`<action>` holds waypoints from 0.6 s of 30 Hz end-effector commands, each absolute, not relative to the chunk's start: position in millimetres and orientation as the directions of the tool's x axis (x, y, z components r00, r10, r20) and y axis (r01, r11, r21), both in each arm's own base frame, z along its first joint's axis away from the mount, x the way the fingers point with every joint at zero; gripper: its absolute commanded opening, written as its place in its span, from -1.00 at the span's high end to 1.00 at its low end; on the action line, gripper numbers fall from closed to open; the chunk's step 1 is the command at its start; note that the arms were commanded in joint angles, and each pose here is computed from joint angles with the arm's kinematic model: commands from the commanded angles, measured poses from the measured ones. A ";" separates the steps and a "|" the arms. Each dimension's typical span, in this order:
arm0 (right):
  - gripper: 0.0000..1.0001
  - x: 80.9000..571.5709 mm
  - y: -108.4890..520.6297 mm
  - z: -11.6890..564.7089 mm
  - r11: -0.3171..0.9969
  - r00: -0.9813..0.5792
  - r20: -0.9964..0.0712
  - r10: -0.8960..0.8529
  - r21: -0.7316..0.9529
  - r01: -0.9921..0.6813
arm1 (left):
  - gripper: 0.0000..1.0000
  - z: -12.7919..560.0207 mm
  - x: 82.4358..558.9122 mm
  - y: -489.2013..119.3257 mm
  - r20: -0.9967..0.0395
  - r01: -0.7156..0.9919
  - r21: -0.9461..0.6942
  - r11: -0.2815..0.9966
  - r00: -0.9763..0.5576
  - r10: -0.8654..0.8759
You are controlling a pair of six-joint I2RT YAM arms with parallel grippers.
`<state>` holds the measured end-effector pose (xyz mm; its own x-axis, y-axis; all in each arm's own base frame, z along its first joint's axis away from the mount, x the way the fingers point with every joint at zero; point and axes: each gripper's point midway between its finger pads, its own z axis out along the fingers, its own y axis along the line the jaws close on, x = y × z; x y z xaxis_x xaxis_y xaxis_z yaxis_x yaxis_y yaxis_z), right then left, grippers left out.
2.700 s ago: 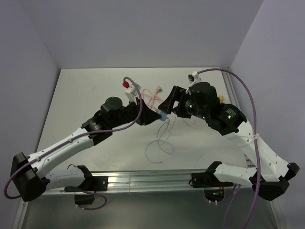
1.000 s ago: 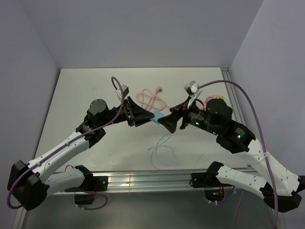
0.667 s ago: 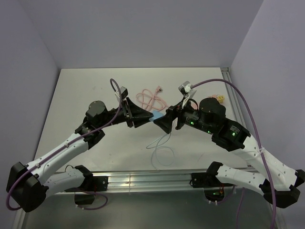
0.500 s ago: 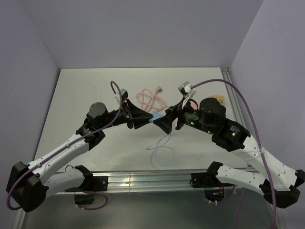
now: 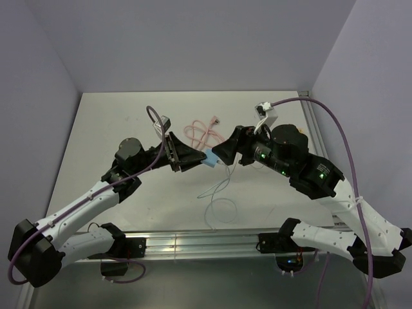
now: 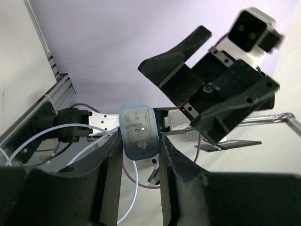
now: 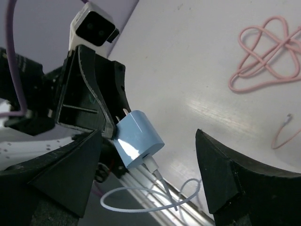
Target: Insert the plug
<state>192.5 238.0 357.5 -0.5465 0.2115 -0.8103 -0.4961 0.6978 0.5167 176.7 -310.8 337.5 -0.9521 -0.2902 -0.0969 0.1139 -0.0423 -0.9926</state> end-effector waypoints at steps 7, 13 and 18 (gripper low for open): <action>-0.43 179.3 252.7 349.7 0.443 -0.800 -0.425 0.424 0.867 -0.226 | 0.99 373.0 170.0 -305.1 -0.243 0.315 -0.929 -0.196 -0.917 -0.317; -0.35 179.5 254.2 346.3 0.390 -0.808 -0.369 0.460 0.901 -0.190 | 0.99 377.6 168.7 -304.4 -0.277 0.356 -0.911 -0.207 -0.903 -0.329; -0.32 173.2 263.5 348.8 0.307 -0.845 -0.296 0.445 0.937 -0.167 | 0.99 378.8 169.1 -304.4 -0.279 0.365 -0.903 -0.226 -0.899 -0.336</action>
<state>181.6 254.9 331.9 -0.8173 0.4575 -0.3504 -0.1559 0.4098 0.8987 176.1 -309.2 349.9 -0.9274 -0.3110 -0.2081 0.2608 -0.1384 -0.9554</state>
